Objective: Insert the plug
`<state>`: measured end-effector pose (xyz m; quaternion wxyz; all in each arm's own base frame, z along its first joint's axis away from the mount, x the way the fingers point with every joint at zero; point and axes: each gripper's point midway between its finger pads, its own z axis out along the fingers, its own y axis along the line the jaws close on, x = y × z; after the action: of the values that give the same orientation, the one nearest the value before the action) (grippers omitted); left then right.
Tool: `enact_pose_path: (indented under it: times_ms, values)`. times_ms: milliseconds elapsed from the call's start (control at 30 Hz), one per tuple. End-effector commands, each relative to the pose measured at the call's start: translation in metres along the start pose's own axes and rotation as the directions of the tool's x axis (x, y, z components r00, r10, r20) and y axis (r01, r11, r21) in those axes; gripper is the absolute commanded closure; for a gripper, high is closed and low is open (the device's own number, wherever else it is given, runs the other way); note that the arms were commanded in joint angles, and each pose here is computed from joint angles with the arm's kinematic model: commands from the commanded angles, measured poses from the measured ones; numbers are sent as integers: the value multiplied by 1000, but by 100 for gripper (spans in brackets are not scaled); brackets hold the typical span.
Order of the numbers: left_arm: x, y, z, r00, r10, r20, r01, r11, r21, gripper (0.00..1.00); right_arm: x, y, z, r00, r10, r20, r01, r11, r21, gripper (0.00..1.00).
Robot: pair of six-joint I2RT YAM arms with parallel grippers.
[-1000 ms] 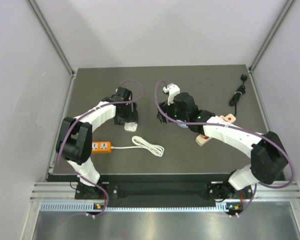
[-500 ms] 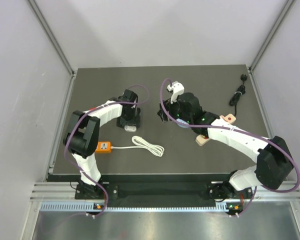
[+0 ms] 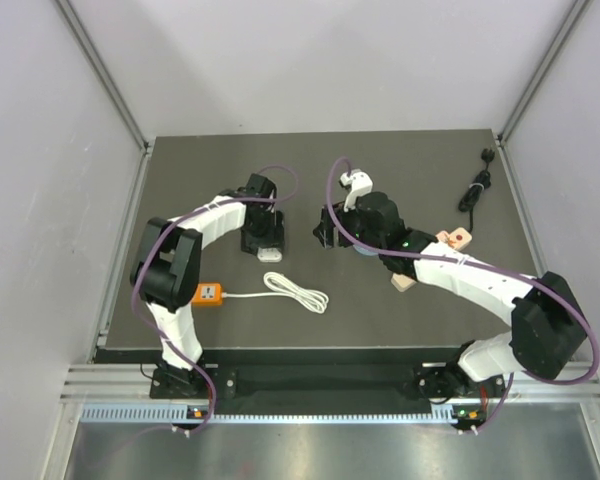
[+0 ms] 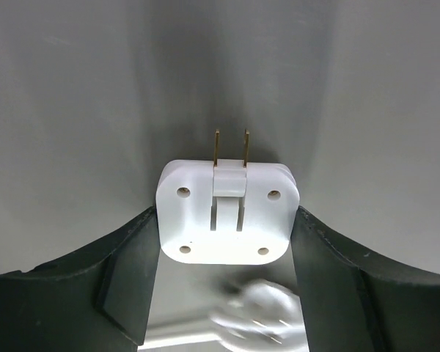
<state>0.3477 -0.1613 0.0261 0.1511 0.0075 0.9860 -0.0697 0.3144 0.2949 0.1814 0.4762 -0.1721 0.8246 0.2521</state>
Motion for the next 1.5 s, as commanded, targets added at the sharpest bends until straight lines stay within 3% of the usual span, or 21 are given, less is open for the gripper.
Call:
enact_pose_path:
  times_ms: [0,100,133,200,233,300,333,400,467,600,800,1067,1467]
  values:
    - [-20,-38,-39,986,-164,-4,161,963,218,100,-27,21,-4,987,108,116,-100,992,-75,27]
    - [-39,-71,-71,932,-359,-45,344,844,411,100,-28,26,-2,970,176,169,-163,983,-87,29]
    - [-57,-88,-84,894,-444,-60,412,761,502,100,-44,29,-2,951,191,242,-170,980,-106,29]
    - [-54,-105,-102,858,-494,-143,474,651,592,100,-40,33,-2,945,165,283,-141,985,-102,30]
    - [-59,-113,-110,803,-561,-203,551,568,611,100,-52,32,-3,925,160,346,-135,986,-97,30]
    - [-63,-119,-122,771,-594,-230,569,479,668,100,-46,35,-2,923,137,359,-114,990,-85,30]
    - [-63,-121,-125,725,-629,-281,623,423,658,100,-45,33,-1,921,136,366,-116,990,-76,31]
    - [-61,-120,-131,699,-651,-296,636,376,674,100,-46,37,-3,909,143,391,-117,989,-90,30]
    - [-61,-117,-140,639,-697,-324,673,304,674,100,-51,41,-4,897,150,416,-115,988,-108,32]
    - [-57,-110,-147,580,-743,-335,699,242,673,100,-55,45,4,899,143,413,-113,989,-96,36]
    - [-56,-109,-156,550,-756,-354,710,200,675,100,-53,44,17,906,147,398,-135,989,-58,37]
    - [-57,-108,-161,537,-765,-355,708,181,682,100,-46,53,34,914,142,380,-126,990,-65,37]
    - [-56,-109,-174,535,-766,-358,698,162,697,100,-49,58,59,918,142,370,-138,990,-37,47]
